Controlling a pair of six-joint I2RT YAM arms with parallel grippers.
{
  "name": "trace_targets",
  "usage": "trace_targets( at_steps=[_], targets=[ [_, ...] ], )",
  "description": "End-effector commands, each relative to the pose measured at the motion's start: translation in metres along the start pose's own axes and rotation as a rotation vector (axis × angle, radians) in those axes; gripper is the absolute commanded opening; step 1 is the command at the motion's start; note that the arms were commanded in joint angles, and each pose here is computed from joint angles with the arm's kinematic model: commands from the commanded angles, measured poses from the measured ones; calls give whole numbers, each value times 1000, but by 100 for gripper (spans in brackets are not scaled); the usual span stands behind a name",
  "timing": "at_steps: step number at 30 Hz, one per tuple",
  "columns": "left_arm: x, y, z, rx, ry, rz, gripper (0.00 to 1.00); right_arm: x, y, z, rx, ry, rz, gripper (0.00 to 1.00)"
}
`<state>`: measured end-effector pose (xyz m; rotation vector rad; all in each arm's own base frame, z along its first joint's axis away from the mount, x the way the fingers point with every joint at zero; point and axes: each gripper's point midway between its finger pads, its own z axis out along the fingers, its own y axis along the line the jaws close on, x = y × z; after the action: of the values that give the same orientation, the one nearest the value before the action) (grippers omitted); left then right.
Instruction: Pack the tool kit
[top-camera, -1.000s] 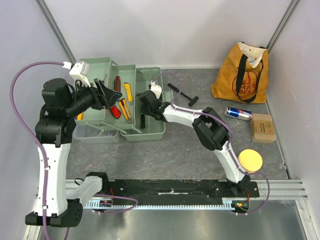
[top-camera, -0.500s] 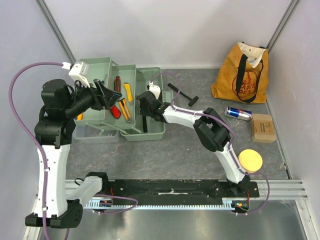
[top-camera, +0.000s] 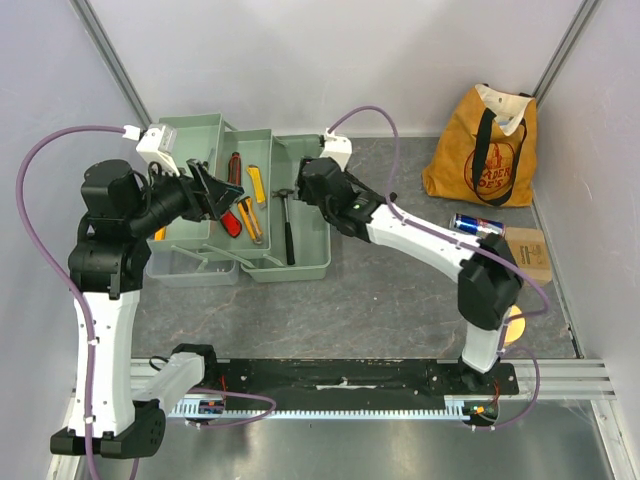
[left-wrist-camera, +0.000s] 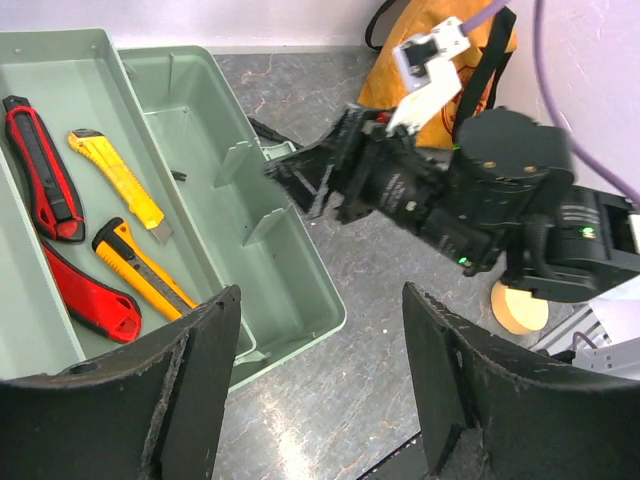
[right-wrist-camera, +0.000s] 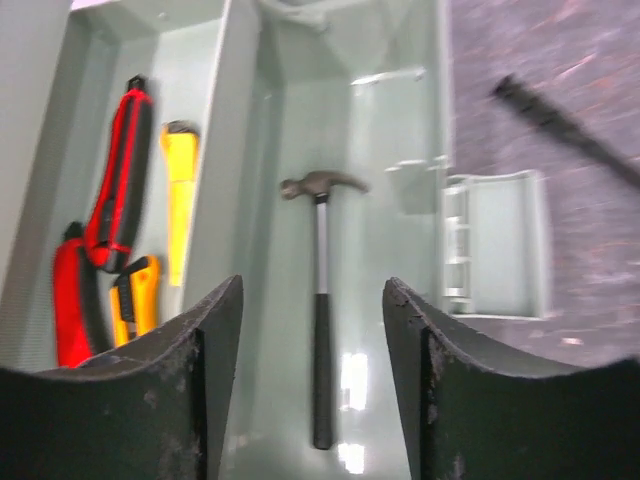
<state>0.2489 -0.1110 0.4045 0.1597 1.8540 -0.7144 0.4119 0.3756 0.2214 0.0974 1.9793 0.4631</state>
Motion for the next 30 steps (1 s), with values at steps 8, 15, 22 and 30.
trace_targets(
  at_steps=[8, 15, 22, 30],
  targets=[
    [-13, -11, -17, 0, -54, 31, 75, -78, -155, -12, 193, -52, -122, 76],
    [-14, -13, -17, 7, -56, 32, 76, -54, -208, 22, 223, 90, -324, 77],
    [-12, -12, -17, 4, -46, 31, 76, -20, -235, 59, 179, 225, -460, 73],
    [-11, -11, -15, 7, -38, 30, 76, 8, -247, 95, 100, 317, -529, 65]
  ],
)
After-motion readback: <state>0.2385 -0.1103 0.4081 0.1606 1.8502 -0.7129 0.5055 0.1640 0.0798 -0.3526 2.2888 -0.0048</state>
